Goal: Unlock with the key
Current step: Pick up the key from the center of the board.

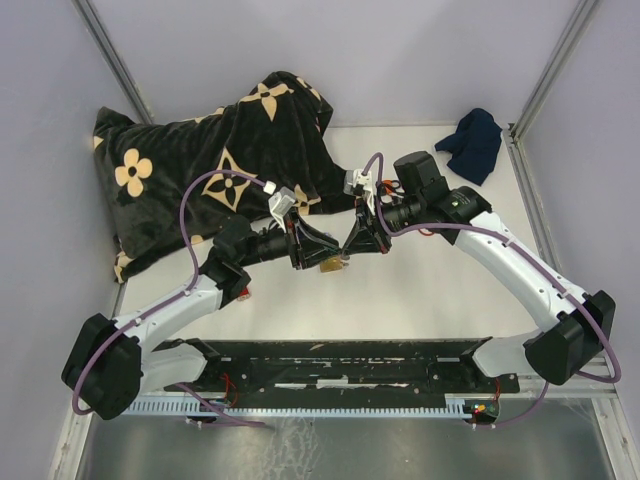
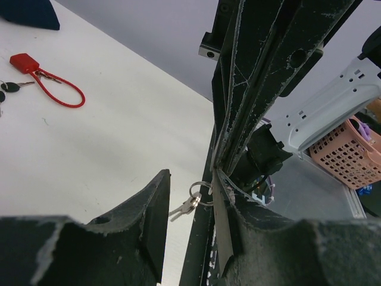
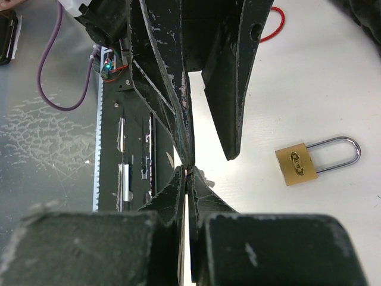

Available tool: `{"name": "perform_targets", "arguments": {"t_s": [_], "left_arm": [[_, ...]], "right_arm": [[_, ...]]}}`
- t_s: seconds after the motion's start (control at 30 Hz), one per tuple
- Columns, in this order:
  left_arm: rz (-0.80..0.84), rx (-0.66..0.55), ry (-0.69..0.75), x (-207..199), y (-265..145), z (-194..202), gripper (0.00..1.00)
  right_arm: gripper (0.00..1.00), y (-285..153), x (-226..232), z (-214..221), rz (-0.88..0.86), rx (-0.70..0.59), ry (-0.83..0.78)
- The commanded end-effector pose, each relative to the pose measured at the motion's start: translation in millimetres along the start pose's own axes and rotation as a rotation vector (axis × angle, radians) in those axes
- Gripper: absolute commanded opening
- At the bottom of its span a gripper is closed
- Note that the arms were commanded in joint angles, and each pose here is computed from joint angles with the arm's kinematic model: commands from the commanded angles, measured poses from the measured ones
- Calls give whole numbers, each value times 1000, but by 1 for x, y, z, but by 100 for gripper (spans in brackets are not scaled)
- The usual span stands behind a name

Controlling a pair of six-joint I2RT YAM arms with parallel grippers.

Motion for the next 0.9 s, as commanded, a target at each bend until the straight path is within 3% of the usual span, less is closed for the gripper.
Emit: {"name": "perform_targets", "arguments": {"t_s": [0.0, 0.33, 0.87], "left_arm": [[61, -30, 83, -12, -1, -9, 41], [0, -67, 87, -10, -10, -3, 38], [82, 21, 73, -7, 0, 1, 39]], "right_arm": [[2, -1, -6, -12, 10, -36, -72], [2, -3, -6, -11, 36, -21, -80], [2, 3, -7, -12, -11, -69, -52]]}}
Point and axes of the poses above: each gripper's point midway between its finger pads, its own y axis out along the fingers, its own x axis along the line the jaws close on, z = x × y, the point moved 10 cm from there along -y, back along the fingers, and after that the axes turned 15 degrees about -y, right-handed, at the moved point
